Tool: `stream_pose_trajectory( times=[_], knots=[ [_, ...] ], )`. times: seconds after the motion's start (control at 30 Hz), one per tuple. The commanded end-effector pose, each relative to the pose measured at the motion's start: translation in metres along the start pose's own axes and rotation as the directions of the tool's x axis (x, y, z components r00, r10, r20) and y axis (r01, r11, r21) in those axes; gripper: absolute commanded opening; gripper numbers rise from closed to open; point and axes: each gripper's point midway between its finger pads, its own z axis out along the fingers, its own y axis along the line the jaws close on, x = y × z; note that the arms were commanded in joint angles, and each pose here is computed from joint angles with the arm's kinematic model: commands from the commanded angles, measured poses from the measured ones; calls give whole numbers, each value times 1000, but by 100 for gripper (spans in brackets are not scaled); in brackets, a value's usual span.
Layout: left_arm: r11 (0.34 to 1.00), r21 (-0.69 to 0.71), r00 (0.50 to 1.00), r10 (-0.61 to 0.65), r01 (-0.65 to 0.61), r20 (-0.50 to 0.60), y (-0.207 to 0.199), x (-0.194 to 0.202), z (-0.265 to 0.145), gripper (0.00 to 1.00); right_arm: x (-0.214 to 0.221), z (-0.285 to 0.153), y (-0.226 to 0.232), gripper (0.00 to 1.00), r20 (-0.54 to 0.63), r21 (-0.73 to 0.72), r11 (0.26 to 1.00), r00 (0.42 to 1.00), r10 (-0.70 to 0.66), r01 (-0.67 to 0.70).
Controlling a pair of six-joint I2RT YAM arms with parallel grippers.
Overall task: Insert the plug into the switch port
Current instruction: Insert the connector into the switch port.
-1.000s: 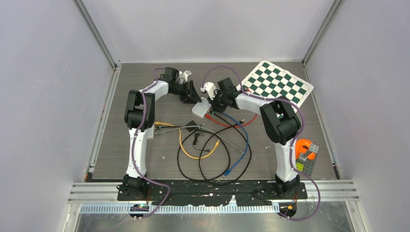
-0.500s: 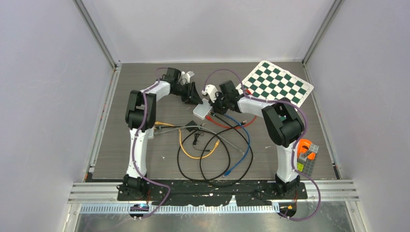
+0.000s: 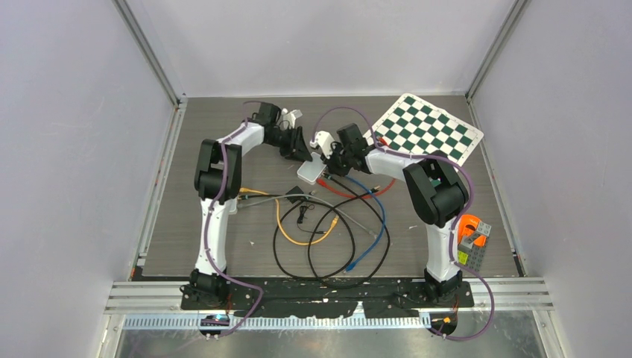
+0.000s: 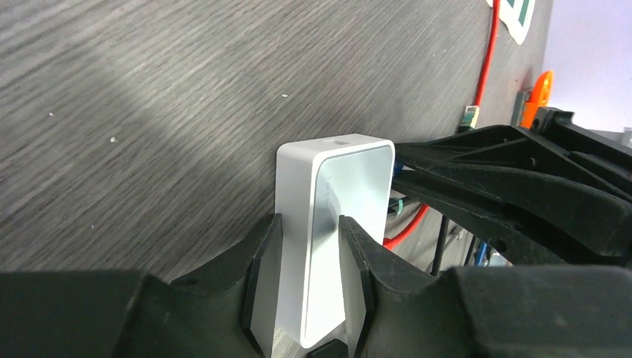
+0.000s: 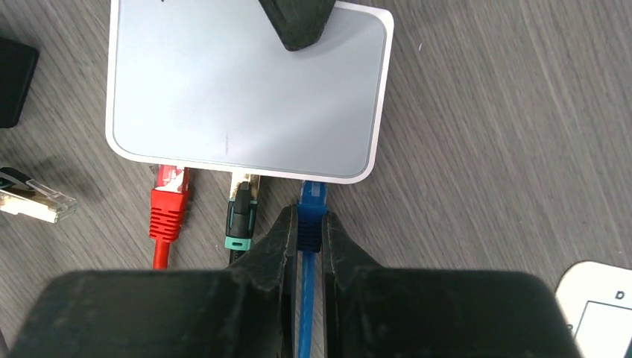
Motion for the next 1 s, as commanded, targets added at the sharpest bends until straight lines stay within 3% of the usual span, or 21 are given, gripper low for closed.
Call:
stream_pose_trajectory(
  times=[0.0, 0.13, 0.47, 0.73, 0.97],
  knots=[
    [960, 280, 971, 69, -2, -230, -125, 49, 35, 33, -197, -32, 18, 5, 548, 45, 955, 792, -270, 295],
    [975, 221, 985, 62, -25, -163, -113, 20, 15, 34, -193, -29, 3, 5, 521, 81, 976, 826, -214, 203],
    [994, 105, 994, 29, -40, 105, -85, -71, -89, 44, -175, -5, -28, 5, 396, 76, 997, 918, -4, -28],
    [998, 15, 963, -62, 61, 262, -47, -87, -151, 51, -163, 34, -39, 5, 333, 63, 967, 919, 212, -246],
    [973, -124, 927, -141, 195, 348, -5, -74, -191, 52, -193, 47, -52, 5, 348, 55, 950, 898, 269, -307]
  ],
)
